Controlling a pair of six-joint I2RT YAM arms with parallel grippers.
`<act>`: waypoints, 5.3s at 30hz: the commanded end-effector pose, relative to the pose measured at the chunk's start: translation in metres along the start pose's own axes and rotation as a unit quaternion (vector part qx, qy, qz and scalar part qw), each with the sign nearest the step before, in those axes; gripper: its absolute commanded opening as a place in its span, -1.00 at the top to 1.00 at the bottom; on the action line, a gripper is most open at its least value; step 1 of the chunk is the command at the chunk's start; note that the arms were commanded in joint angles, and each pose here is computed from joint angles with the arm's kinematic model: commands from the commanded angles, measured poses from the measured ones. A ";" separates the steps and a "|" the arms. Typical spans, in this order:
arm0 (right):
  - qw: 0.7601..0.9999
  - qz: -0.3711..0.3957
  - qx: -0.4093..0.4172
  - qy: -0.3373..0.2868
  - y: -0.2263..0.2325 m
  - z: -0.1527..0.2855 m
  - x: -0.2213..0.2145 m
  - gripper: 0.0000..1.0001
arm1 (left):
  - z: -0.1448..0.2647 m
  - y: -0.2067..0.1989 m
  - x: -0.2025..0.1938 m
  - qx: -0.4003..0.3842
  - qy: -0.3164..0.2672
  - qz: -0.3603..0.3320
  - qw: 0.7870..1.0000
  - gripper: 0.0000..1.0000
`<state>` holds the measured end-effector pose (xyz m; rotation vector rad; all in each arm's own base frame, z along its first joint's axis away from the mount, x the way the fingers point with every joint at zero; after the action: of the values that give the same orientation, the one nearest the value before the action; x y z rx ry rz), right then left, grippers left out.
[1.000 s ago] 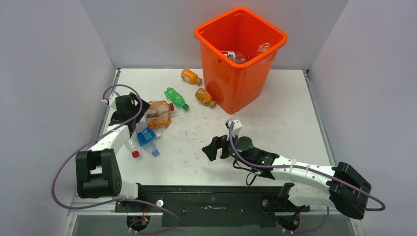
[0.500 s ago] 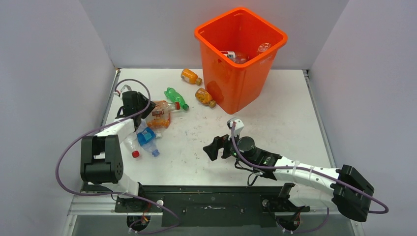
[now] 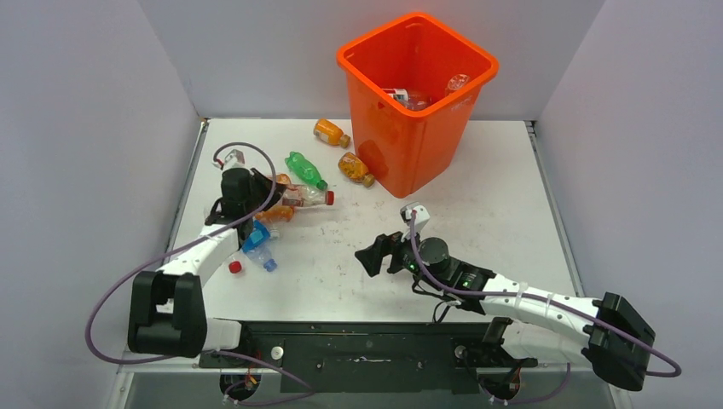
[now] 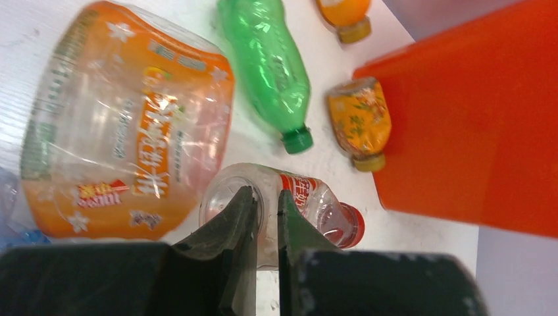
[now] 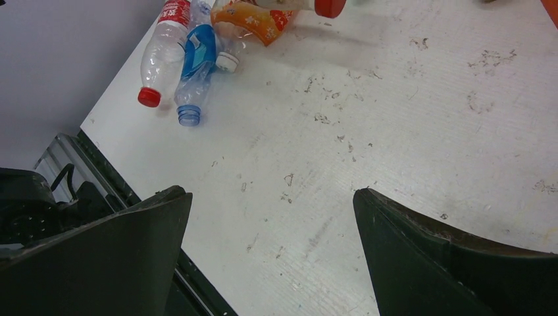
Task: Put the plastic bottles in the bin
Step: Pick up the plastic bottle at the center of the board, then place the plastic bottle in the trash bin, then pick up the plastic bottle at the center of the board.
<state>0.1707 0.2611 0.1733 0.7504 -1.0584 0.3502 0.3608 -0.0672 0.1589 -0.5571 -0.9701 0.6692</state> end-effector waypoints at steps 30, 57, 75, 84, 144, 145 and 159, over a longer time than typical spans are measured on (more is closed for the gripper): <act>0.946 -0.213 0.071 -0.235 0.029 0.020 0.086 -0.79 | 0.155 -0.061 -0.060 -0.308 -0.023 0.212 0.927 1.00; 0.940 -0.224 0.137 -0.218 0.060 -0.033 0.092 0.02 | 0.183 -0.068 -0.063 -0.352 -0.008 0.211 0.912 1.00; 0.966 0.095 -0.027 -0.238 0.059 0.058 0.218 0.89 | 0.218 -0.060 0.034 -0.118 -0.238 -0.115 0.957 -0.92; 0.903 0.139 -0.252 -0.319 0.043 0.092 0.345 0.89 | 0.210 -0.036 0.043 -0.052 -0.293 -0.187 0.936 -0.93; 0.992 0.048 0.110 0.041 0.075 -0.116 0.005 -0.90 | 0.183 0.009 0.030 0.073 -0.264 -0.143 0.951 -0.92; 0.989 0.058 0.121 0.054 0.084 -0.123 -0.008 -0.91 | 0.186 0.010 0.031 0.068 -0.273 -0.137 0.950 -0.92; 0.975 0.147 0.119 0.118 0.139 -0.201 -0.091 -0.99 | 0.199 0.009 0.035 0.034 -0.305 -0.114 0.945 -0.93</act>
<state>0.1649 0.4835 0.0765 0.7587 -0.8110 0.7971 0.1954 -0.0099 0.2539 -0.1387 -1.5200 0.6471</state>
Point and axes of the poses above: each gripper's point midway between its finger pads, its own z axis back along the fingers, its own y axis along the line the jaws close on, x = y × z, the point moved 5 cm from there along z, back along the fingers, and after that the axes turned 4 degrees about z, right-handed, at the moved point
